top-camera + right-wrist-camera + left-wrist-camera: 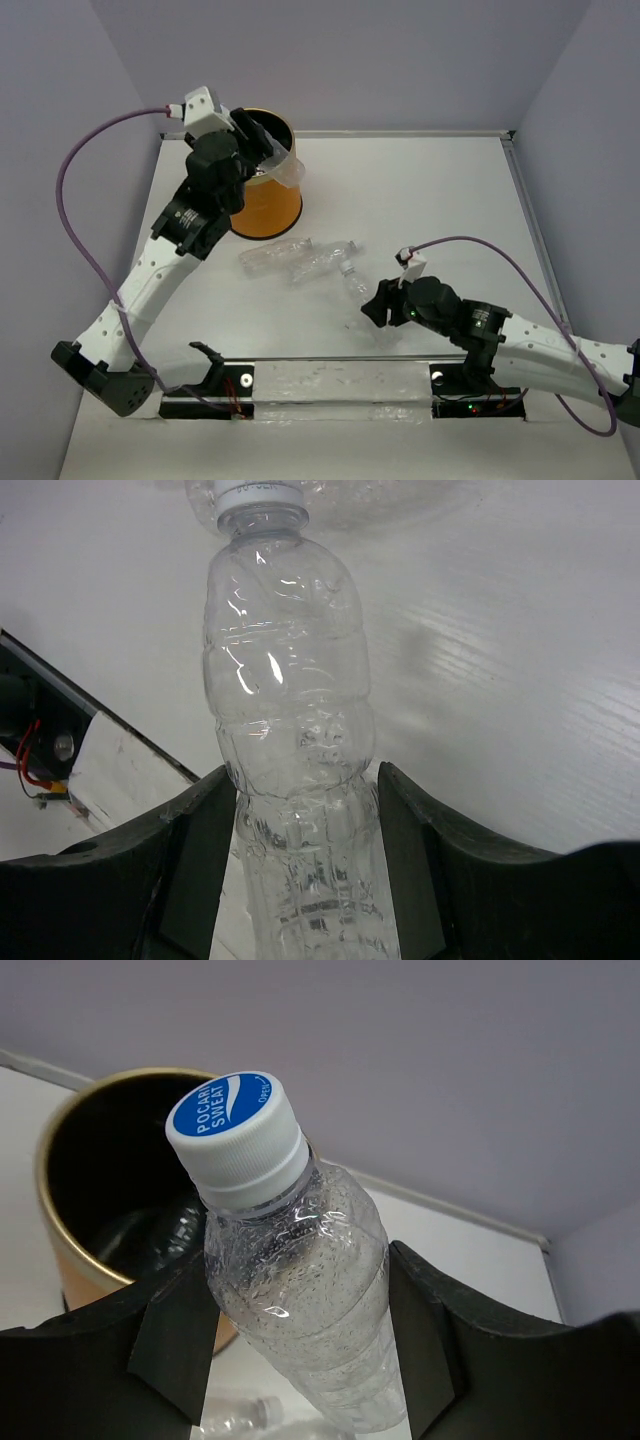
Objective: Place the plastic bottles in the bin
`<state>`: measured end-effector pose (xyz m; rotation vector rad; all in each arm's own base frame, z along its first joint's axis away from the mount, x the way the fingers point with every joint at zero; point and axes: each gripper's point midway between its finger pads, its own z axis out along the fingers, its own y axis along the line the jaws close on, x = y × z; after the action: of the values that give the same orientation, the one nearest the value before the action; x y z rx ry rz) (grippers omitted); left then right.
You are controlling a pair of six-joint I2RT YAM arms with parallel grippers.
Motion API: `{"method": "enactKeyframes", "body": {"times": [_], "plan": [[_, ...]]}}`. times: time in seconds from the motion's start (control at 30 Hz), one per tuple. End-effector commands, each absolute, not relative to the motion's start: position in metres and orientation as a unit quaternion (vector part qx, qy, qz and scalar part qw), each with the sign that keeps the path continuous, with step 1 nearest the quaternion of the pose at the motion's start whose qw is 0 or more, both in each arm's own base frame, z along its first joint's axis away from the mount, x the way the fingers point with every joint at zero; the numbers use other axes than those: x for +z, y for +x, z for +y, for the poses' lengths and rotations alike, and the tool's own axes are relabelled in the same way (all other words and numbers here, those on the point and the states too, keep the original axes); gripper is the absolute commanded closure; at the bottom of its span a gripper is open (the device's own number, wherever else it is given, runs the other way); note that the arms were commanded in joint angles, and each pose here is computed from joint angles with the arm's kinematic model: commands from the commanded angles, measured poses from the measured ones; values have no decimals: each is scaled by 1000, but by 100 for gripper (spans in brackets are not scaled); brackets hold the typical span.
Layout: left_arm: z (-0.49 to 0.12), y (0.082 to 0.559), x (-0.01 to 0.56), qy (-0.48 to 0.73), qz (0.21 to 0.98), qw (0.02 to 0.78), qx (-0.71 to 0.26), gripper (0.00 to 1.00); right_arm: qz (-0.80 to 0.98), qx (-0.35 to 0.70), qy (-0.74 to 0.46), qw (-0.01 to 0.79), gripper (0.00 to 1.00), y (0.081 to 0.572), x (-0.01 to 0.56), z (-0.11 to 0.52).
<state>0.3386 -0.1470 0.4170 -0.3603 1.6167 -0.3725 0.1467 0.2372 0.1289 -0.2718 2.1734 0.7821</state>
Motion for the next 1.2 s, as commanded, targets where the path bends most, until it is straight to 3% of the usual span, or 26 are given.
{"method": "enactKeyframes", "body": {"times": [0.0, 0.33, 0.4, 0.5, 0.63, 0.77, 1.03, 1.1, 1.17], "plan": [[-76, 379, 462, -218, 659, 717, -64, 42, 819, 348, -109, 444, 72, 158, 176, 255], [-35, 435, 438, -254, 648, 715, 74, 41, 785, 349, -120, 498, 72, 176, 225, 267], [-37, 440, 429, -255, 651, 711, 78, 37, 776, 340, -129, 515, 73, 183, 238, 271], [-44, 443, 422, -249, 659, 707, 60, 18, 759, 326, -133, 548, 73, 199, 267, 282], [-49, 420, 434, -248, 658, 711, 4, 4, 727, 324, -127, 592, 75, 227, 319, 298], [-73, 388, 432, -203, 668, 709, -102, 4, 703, 338, -128, 612, 76, 253, 355, 318], [-82, 304, 337, -142, 734, 643, -169, 4, 639, 374, -140, 657, 76, 297, 445, 353], [-82, 289, 317, -136, 747, 627, -175, 4, 639, 367, -151, 659, 76, 316, 444, 373], [-86, 271, 289, -124, 762, 606, -191, 4, 609, 377, -137, 684, 76, 334, 483, 378]]}}
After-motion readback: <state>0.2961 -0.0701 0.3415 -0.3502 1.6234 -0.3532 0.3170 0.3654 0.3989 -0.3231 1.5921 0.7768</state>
